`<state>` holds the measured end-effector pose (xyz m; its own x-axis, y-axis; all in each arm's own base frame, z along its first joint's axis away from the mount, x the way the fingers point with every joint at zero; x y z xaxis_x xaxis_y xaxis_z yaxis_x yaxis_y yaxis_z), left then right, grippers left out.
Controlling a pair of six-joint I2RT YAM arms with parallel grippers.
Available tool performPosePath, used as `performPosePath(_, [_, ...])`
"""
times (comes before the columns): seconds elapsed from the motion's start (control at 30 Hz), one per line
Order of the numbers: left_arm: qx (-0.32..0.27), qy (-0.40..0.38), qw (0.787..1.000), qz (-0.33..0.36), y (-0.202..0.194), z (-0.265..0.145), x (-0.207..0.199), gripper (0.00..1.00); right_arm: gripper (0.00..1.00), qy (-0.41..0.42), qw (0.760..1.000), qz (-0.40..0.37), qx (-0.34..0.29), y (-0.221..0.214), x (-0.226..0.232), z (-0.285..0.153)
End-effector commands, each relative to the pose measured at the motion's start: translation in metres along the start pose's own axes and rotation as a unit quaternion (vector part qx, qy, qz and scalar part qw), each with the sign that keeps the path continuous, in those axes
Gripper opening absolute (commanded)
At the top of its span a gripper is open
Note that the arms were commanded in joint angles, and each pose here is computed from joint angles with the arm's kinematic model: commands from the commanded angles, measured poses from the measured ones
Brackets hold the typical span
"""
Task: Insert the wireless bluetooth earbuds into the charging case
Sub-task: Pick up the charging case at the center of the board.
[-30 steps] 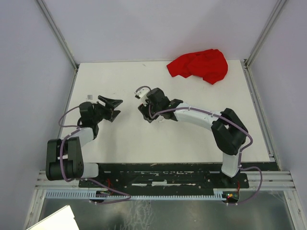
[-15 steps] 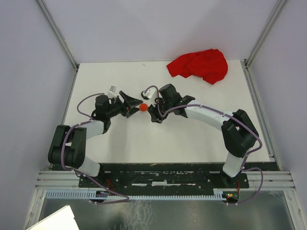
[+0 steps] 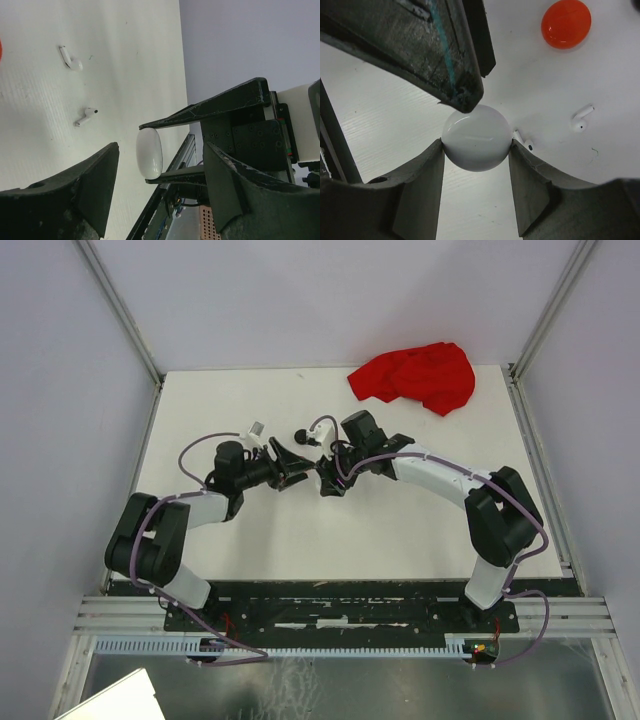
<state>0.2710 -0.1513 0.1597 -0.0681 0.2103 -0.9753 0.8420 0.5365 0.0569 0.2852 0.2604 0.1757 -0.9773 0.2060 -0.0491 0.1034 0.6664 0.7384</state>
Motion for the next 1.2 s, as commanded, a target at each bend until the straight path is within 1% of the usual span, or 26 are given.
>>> performPosePath(0.0, [0.019,-0.028,0.998,0.046,-0.006,0.006,-0.002,0.73,0.34,0.000,0.999,-0.029,-0.046,0.023,-0.001,-0.019])
performPosePath(0.13, [0.033,-0.029,0.998,0.046,-0.011,0.011,-0.001,0.71,0.34,0.002,0.998,-0.031,-0.046,0.023,-0.001,-0.020])
performPosePath(0.33, [0.043,-0.023,0.998,0.040,-0.015,0.014,0.003,0.65,0.34,0.001,0.998,-0.031,-0.045,0.023,-0.002,-0.019])
performPosePath(0.63, [0.054,-0.029,0.997,0.036,-0.019,0.018,0.005,0.49,0.34,-0.003,0.999,-0.033,-0.044,0.023,-0.003,-0.018])
performPosePath(0.87, [0.059,-0.029,0.997,0.035,-0.021,0.019,0.006,0.46,0.34,-0.006,0.999,-0.032,-0.043,0.023,-0.004,-0.017])
performPosePath(1.0, [0.062,-0.028,0.997,0.035,-0.023,0.018,0.007,0.42,0.34,-0.009,0.999,-0.031,-0.042,0.022,-0.005,-0.016])
performPosePath(1.17, [0.066,-0.029,0.997,0.035,-0.024,0.018,0.008,0.41,0.34,-0.011,0.999,-0.031,-0.042,0.022,-0.005,-0.016])
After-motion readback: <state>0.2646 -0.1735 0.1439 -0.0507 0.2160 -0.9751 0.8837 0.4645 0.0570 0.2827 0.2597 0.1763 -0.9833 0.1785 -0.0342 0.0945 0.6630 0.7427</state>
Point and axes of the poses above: each gripper's point midway between its finger pads, its own z axis out along the fingers, its own x axis along the line the jaws close on, y = z × x, the point moved 10 cm from there along -z, back along the fingers, and after that the axes turned 15 degrees about -z, right-handed, at the moved point
